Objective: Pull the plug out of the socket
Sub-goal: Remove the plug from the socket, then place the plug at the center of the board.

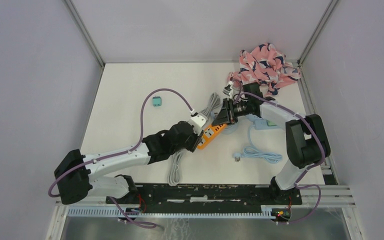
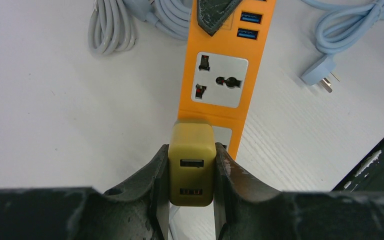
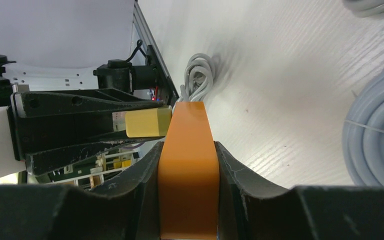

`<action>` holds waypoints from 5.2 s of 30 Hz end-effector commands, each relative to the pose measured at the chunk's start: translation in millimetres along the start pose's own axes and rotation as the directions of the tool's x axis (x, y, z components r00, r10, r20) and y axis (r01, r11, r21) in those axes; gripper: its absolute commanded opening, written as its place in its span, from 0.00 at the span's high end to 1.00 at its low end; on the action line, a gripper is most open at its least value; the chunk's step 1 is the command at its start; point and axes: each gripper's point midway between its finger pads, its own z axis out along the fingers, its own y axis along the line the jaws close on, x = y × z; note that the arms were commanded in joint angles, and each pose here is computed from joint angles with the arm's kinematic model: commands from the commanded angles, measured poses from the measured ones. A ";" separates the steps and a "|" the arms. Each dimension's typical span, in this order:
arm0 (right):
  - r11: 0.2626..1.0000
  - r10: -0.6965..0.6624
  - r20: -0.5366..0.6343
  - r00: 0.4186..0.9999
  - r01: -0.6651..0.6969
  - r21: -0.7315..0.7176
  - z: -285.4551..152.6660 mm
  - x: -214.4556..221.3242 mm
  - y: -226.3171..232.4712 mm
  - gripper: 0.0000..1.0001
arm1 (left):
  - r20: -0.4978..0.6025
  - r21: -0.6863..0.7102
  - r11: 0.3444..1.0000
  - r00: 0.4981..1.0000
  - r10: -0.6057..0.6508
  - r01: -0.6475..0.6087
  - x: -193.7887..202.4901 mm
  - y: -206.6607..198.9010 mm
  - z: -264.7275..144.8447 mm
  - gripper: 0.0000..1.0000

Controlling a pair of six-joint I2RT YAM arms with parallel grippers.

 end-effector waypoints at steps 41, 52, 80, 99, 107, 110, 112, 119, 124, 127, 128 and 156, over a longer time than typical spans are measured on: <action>0.995 -0.053 -0.017 0.998 0.052 -0.085 -7.9 -2.9 27.3 1.00 | 0.324 0.017 0.968 0.914 -0.242 0.250 -72.0 8.7 -28.9 0.97; 0.996 -0.048 -0.007 0.999 0.047 -0.073 -9.7 -4.1 22.3 1.00 | 0.354 0.032 0.965 0.900 -0.254 0.259 -68.4 12.9 -40.9 0.97; 0.996 -0.048 -0.012 0.999 0.047 -0.072 -7.6 -3.0 21.4 1.00 | 0.344 0.067 0.972 0.909 -0.236 0.226 -73.5 6.1 -44.7 0.97; 0.995 -0.061 -0.014 0.998 0.060 -0.075 -8.7 -3.1 23.8 1.00 | 0.352 0.012 0.920 0.860 -0.370 0.391 -68.9 59.8 -38.2 0.97; 0.996 -0.058 -0.015 0.998 0.057 -0.075 -9.5 -3.7 22.7 1.00 | 0.420 -0.014 0.807 0.736 -0.531 0.591 -42.5 127.9 -46.8 0.97; 0.995 -0.061 -0.014 0.998 0.060 -0.075 -9.5 -4.1 22.8 1.00 | 0.444 -0.047 0.768 0.702 -0.557 0.639 -34.8 145.0 -48.3 0.97; 0.996 -0.058 -0.015 0.998 0.057 -0.075 -9.7 -3.8 22.7 1.00 | 0.464 -0.058 0.741 0.675 -0.574 0.669 -32.2 155.7 -49.3 0.97; 0.995 -0.060 -0.015 0.998 0.059 -0.078 -10.0 -4.1 23.7 1.00 | 0.543 -0.067 0.651 0.575 -0.611 0.756 -18.9 194.4 -47.7 0.97; 0.995 -0.063 -0.014 0.998 0.062 -0.077 -10.7 -4.2 24.5 1.00 | 0.599 -0.040 0.573 0.479 -0.642 0.819 -8.4 220.4 -47.9 0.97; 0.995 -0.064 -0.014 0.998 0.063 -0.078 -11.1 -4.4 24.8 1.00 | 0.619 -0.039 0.548 0.451 -0.643 0.836 -2.1 235.1 -49.0 0.97; 0.995 -0.064 -0.014 0.998 0.063 -0.079 -11.0 -4.4 24.8 1.00 | 0.622 -0.046 0.530 0.439 -0.648 0.847 2.2 241.2 -49.2 0.97; 0.995 -0.068 -0.009 0.998 0.067 -0.077 -12.9 -5.3 25.3 1.00 | 0.574 -0.139 0.305 0.328 -0.751 0.942 59.8 303.4 -14.4 0.65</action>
